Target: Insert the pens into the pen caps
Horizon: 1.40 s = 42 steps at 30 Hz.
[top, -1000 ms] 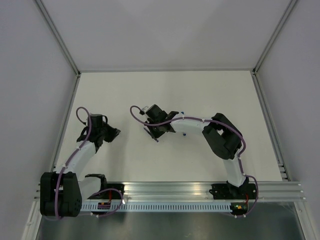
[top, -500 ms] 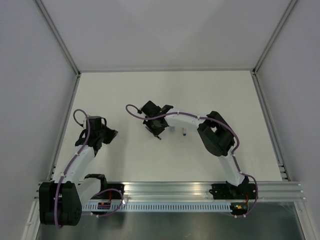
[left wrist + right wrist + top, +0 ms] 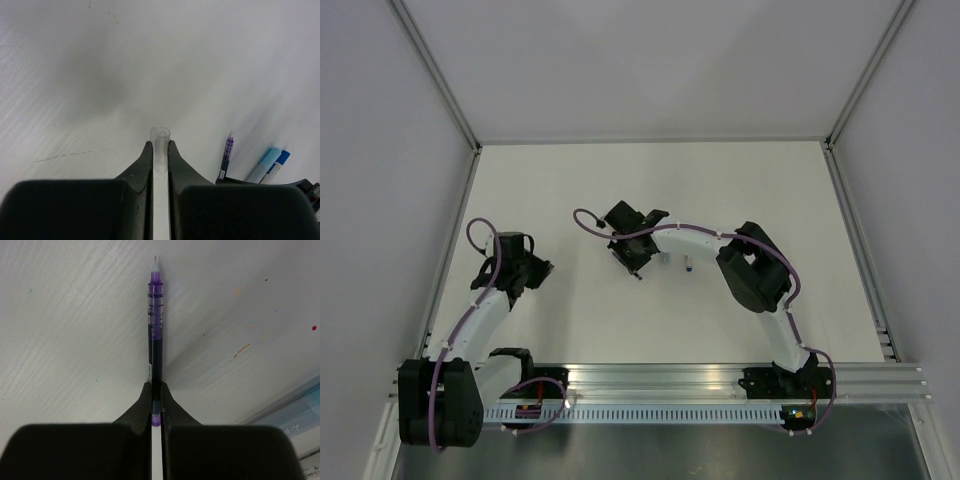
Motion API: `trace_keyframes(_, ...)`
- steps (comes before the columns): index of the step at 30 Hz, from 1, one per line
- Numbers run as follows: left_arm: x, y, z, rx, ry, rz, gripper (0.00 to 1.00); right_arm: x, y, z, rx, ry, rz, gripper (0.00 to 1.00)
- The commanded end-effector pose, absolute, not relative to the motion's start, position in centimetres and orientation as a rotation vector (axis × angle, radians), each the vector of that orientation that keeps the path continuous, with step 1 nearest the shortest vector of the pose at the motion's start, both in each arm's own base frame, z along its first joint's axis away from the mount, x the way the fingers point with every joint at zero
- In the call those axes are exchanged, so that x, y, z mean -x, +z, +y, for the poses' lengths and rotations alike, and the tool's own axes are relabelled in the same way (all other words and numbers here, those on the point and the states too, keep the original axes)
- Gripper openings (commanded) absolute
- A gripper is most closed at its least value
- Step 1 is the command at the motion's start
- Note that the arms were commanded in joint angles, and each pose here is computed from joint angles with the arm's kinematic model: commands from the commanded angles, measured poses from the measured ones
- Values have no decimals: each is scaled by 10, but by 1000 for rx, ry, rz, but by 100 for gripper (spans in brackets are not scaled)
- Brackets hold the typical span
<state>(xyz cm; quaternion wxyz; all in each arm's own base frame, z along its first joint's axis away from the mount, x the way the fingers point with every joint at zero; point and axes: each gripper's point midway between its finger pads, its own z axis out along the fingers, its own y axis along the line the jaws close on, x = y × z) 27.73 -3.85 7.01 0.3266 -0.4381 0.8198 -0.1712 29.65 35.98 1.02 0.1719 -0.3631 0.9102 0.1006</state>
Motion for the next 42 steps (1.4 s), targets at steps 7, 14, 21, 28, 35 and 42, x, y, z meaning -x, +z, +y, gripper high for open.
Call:
trace_keyframes(7,-300,102,-50,1049,-472,2145,2,-265,-29,331,979,264,2680,0)
trace_keyframes(14,-312,124,-83,865,-646,2124,2,-264,13,371,877,629,2466,0)
trace_keyframes(21,-316,126,-100,780,-818,2016,2,-244,32,395,856,882,2399,0)
trace_keyframes(28,-317,120,-102,771,-815,2045,2,-237,48,403,833,958,2321,0)
trace_keyframes(35,-318,117,-102,766,-810,2050,2,-233,62,405,815,984,2283,0)
trace_keyframes(42,-318,117,-106,748,-836,2054,2,-235,74,405,779,998,2232,0)
